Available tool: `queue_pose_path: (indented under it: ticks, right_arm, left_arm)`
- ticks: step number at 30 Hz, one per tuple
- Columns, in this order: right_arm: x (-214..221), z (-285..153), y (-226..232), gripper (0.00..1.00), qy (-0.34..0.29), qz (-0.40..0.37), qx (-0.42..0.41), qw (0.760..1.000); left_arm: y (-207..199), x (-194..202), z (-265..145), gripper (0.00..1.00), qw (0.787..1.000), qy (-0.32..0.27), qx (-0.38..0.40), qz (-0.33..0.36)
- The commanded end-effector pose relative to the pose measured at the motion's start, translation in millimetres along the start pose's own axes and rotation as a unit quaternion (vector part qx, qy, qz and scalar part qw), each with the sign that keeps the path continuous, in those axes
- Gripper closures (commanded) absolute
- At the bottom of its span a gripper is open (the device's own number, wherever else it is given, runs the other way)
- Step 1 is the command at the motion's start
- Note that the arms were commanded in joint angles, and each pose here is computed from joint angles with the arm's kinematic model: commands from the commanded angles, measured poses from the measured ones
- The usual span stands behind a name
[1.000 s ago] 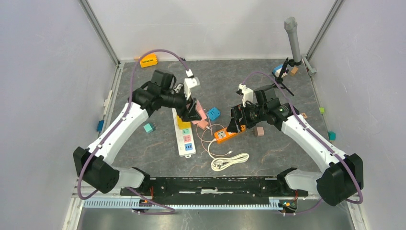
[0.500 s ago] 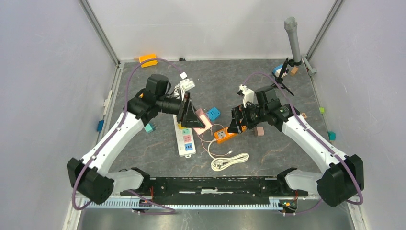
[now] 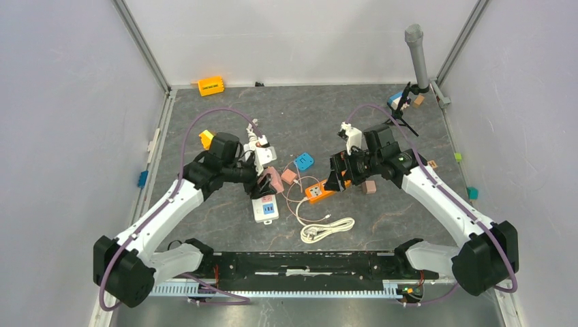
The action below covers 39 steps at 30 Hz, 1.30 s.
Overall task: Insert the plug
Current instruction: Insert the plug into the socket.
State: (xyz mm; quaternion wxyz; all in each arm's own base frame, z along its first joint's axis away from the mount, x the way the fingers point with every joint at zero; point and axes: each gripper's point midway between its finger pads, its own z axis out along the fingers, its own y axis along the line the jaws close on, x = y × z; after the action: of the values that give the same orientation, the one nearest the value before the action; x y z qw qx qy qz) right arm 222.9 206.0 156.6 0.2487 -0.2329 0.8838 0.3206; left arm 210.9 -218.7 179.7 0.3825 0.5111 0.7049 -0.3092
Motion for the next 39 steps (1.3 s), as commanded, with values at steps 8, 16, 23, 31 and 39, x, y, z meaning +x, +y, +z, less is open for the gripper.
queue_pose_path:
  ticks: [8, 16, 23, 31, 39]
  right_arm:
    - [-4.3, -6.0, 2.1, 0.02, -0.020, -0.016, -0.002, 1.000]
    - [-5.3, -6.5, 2.2, 0.02, -0.022, -0.018, -0.002, 1.000]
    - [-6.0, -6.1, 2.7, 0.02, -0.022, -0.019, -0.004, 1.000]
    - [-5.8, -5.2, 2.8, 0.02, -0.021, -0.018, -0.006, 1.000]
    - [-5.3, -5.6, 2.4, 0.02, -0.021, -0.020, -0.005, 1.000]
  left_arm:
    - [35.2, 55.8, 30.6, 0.98, 0.987, 0.087, 0.013, 0.132]
    - [37.8, 72.7, 40.8, 0.98, 0.987, 0.111, 0.029, 0.115]
    - [32.5, 84.4, 36.0, 0.98, 0.983, 0.135, 0.041, 0.115]
    - [33.8, 93.5, 35.6, 0.98, 0.983, 0.145, 0.029, 0.106]
    - [47.8, 103.1, 34.3, 0.98, 0.981, 0.172, -0.008, 0.093]
